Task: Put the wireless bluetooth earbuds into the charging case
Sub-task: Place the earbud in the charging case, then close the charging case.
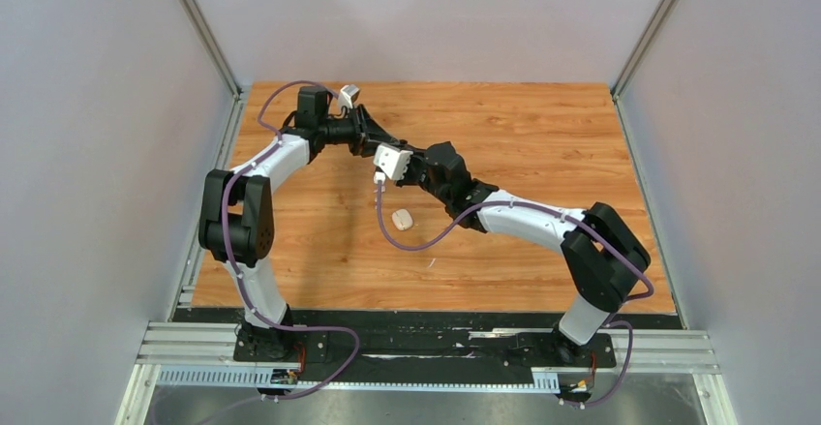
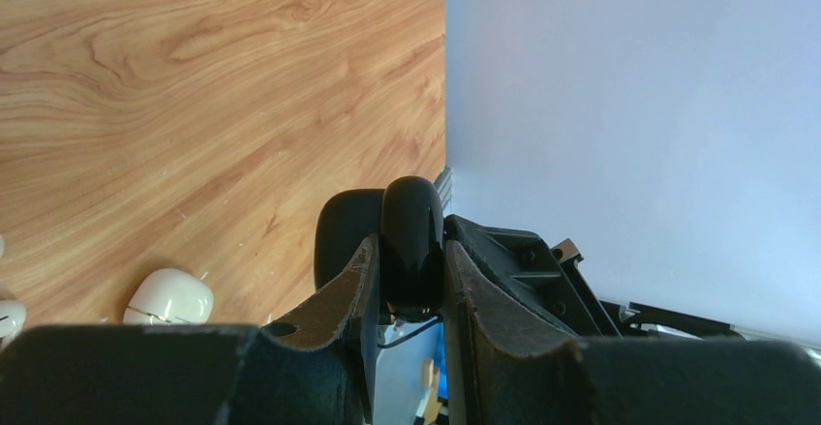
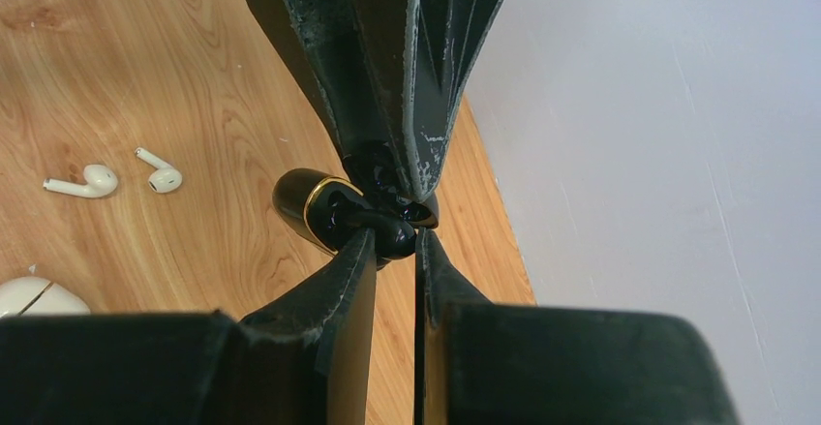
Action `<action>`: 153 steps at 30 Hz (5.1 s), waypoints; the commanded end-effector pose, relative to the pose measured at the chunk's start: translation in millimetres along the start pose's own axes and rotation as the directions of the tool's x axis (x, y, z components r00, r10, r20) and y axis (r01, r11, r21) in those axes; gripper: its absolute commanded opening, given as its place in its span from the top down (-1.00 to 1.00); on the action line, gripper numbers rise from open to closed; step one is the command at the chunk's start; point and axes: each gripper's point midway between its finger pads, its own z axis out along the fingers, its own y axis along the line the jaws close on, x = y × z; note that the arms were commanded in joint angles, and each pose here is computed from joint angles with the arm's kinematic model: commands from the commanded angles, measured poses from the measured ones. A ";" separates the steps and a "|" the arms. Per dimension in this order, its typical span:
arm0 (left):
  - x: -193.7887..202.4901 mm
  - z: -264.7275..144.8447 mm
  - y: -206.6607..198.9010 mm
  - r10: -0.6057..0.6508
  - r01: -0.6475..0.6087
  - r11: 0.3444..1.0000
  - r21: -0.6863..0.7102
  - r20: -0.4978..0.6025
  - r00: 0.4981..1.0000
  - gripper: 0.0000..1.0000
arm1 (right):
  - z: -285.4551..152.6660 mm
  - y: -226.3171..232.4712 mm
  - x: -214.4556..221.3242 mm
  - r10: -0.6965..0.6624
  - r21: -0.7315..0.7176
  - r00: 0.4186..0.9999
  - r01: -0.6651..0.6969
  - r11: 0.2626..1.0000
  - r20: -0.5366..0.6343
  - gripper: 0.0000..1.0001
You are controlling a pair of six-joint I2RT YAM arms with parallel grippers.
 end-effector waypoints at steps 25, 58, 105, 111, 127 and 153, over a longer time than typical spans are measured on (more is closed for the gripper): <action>2.8 -8.4 -28.7 0.064 -0.064 0.996 0.062 -0.005 0.998 1.00 | 5.8 -10.9 -23.2 0.047 0.017 0.997 -0.048 0.999 0.058 1.00; -0.2 -13.0 -20.8 0.017 -0.018 0.998 0.052 0.011 1.000 1.00 | 5.0 -2.9 -17.3 0.042 0.000 0.999 -0.042 0.999 0.028 1.00; -6.3 -13.7 -18.9 -0.019 0.017 0.997 0.074 0.024 1.000 1.00 | 9.3 20.4 -12.0 0.020 -0.117 1.000 -0.019 0.993 0.009 0.89; -7.9 -14.5 -18.5 -0.023 0.021 0.997 0.077 0.028 0.999 1.00 | 8.6 25.6 -8.2 0.048 -0.141 0.999 -0.051 0.989 -0.020 0.47; -6.4 -15.2 -18.4 -0.022 0.019 0.997 0.078 0.029 0.999 1.00 | 5.1 14.9 -17.8 0.141 -0.132 0.990 -0.144 0.981 -0.033 0.17; 14.3 -28.7 -49.7 0.271 -0.230 0.940 0.251 -0.144 0.952 1.00 | -80.9 -34.3 -15.7 0.690 -0.569 0.697 -0.653 0.499 -0.195 -0.41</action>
